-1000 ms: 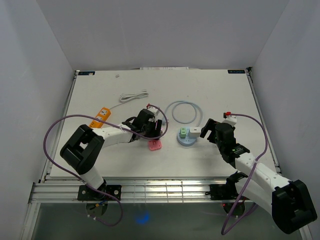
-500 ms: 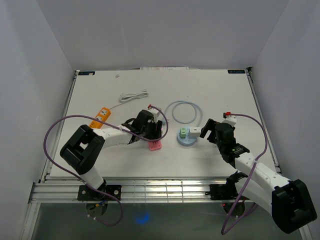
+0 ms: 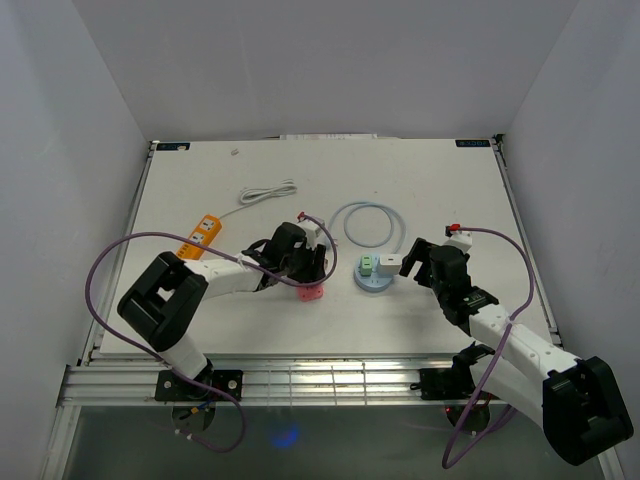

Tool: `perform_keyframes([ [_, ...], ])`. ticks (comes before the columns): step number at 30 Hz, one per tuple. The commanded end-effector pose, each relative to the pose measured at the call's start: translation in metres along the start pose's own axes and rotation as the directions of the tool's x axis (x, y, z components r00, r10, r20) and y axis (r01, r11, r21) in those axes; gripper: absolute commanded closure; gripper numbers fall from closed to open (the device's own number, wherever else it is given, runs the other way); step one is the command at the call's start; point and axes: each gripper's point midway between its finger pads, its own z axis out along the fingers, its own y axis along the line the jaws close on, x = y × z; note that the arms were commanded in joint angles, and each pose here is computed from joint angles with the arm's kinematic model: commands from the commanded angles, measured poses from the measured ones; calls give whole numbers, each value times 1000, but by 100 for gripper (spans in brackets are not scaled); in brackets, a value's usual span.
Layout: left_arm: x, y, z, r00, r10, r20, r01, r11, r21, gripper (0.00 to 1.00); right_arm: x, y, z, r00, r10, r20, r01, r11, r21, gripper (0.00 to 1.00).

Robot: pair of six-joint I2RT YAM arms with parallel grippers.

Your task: Insert the plug

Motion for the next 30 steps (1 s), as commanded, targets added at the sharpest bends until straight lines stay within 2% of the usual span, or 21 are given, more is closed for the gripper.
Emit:
perform_keyframes([
  [1, -15, -9, -9, 998, 11, 56, -12, 1000, 22, 34, -17, 9, 0, 999, 10, 49, -9, 1000, -29, 8],
  [4, -14, -1, -7, 999, 0, 48, 1, 1000, -22, 21, -17, 9, 0, 999, 10, 51, -8, 999, -32, 8],
  [6, -14, 0, -5, 999, -5, 41, 6, 1000, -30, 16, -17, 9, 0, 999, 9, 50, -8, 999, -31, 8],
  [8, -17, -1, -4, 999, -6, 43, 8, 999, -31, 15, -17, 9, 0, 999, 10, 51, -8, 999, -32, 8],
  [12, -15, 5, 0, 999, -14, 29, 16, 998, -62, 25, -16, 9, 0, 999, 9, 48, -7, 999, -31, 8],
  [19, -9, 8, 7, 1000, 1, 2, 0, 997, -72, 32, -17, 9, 0, 999, 10, 50, -8, 999, -33, 7],
  [21, -7, 8, 8, 1000, 5, -5, -5, 998, -66, 37, -16, 9, 0, 999, 8, 47, -7, 999, -33, 7],
  [26, -8, 5, 6, 1000, 8, -1, -8, 999, -53, 57, -16, 9, -1, 999, 10, 51, -8, 999, -35, 7],
  [30, -18, -3, -3, 1000, -14, 26, 15, 999, -30, 63, -22, 11, -6, 998, 8, 68, -5, 999, -49, 4],
])
